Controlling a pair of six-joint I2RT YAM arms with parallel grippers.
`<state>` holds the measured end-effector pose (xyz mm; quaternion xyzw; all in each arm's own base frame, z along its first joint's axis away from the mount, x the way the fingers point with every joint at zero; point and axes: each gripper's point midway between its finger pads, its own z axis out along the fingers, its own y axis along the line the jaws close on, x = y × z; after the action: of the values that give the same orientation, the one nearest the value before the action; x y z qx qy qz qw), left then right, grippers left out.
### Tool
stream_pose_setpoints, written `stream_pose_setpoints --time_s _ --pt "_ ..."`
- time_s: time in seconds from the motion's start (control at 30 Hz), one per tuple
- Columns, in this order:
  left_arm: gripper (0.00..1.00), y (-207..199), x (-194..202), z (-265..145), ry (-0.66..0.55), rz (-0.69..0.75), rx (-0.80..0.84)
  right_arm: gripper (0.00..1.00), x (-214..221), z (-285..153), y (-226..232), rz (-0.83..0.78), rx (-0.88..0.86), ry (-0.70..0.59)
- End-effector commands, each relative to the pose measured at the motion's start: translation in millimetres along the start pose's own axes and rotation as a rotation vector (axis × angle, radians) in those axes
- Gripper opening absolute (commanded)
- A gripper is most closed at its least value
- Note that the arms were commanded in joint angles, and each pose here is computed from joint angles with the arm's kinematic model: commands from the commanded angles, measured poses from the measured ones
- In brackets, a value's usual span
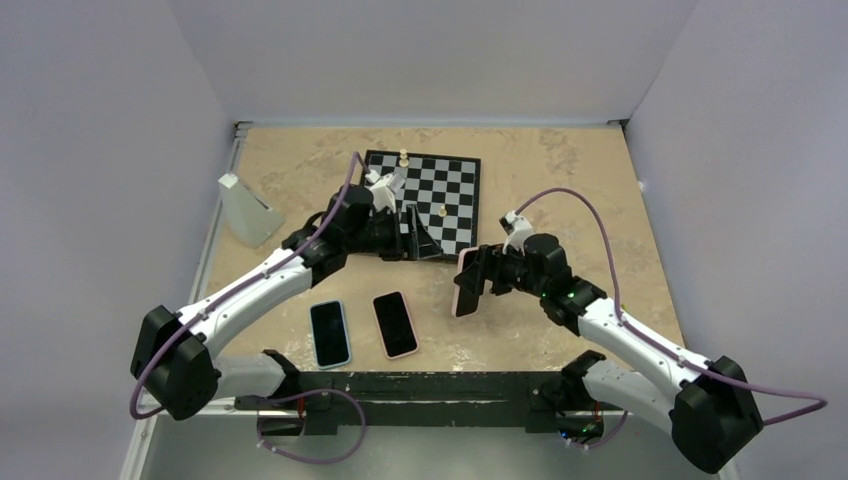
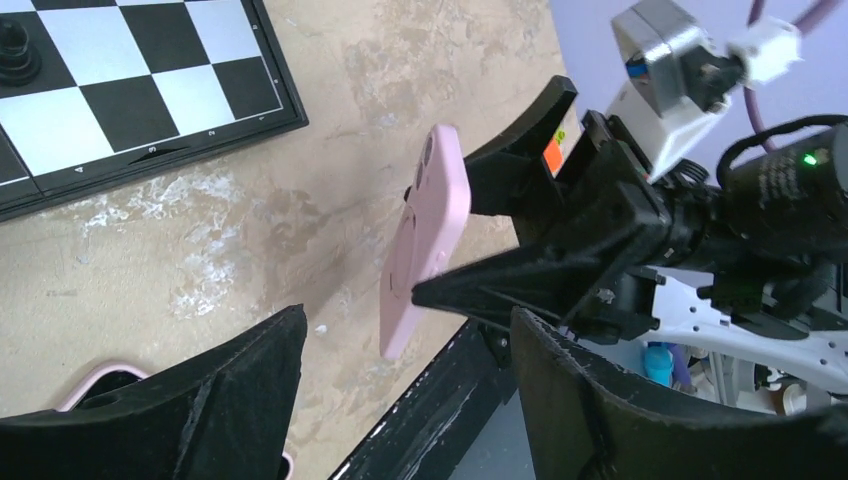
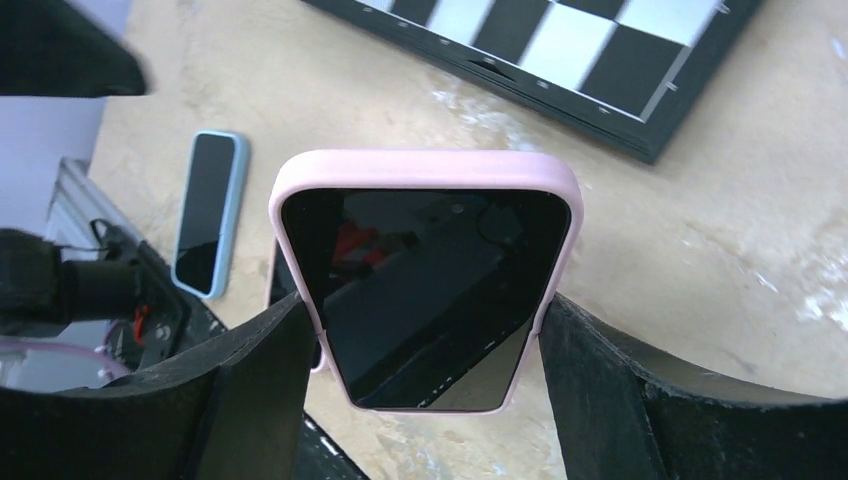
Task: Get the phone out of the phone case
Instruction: Pick up the phone at the center of the board.
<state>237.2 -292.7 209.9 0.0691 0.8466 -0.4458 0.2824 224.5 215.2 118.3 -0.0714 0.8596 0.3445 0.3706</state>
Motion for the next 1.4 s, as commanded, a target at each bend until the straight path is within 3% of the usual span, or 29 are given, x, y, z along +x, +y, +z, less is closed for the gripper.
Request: stream_pose_setpoints --time_s 0.0,0.23,0.87,0.97,1.13,1.2,1.3,1.37 --pt "0.78 -21 -18 12 -0.03 -0.014 0.024 0.0 -57 -14 61 -0.117 -0.232 -0.159" --pt "0.7 -41 -11 38 0.033 0.0 0.02 0.0 -58 -15 75 -0.102 -0.284 -0.166" --pt "0.51 -33 15 68 0.109 -0.017 -0.074 0.0 -67 -13 84 -0.084 -0.249 -0.196" --pt "0.39 -33 15 73 0.12 -0.019 -0.072 0.0 -69 -9 83 -0.084 -0.216 -0.193" --pt "0.05 -37 10 74 0.132 0.022 -0.068 0.0 -64 -4 76 -0.079 -0.177 -0.17" --pt "0.0 -40 4 69 0.117 0.051 -0.063 0.16 -57 0 70 -0.089 -0.152 -0.131" --pt "0.0 -44 -11 56 0.073 0.093 -0.042 0.52 -42 6 59 -0.088 -0.115 -0.071" --pt "0.0 -48 -21 47 0.053 0.119 -0.01 0.67 -29 7 59 -0.09 -0.134 -0.023"
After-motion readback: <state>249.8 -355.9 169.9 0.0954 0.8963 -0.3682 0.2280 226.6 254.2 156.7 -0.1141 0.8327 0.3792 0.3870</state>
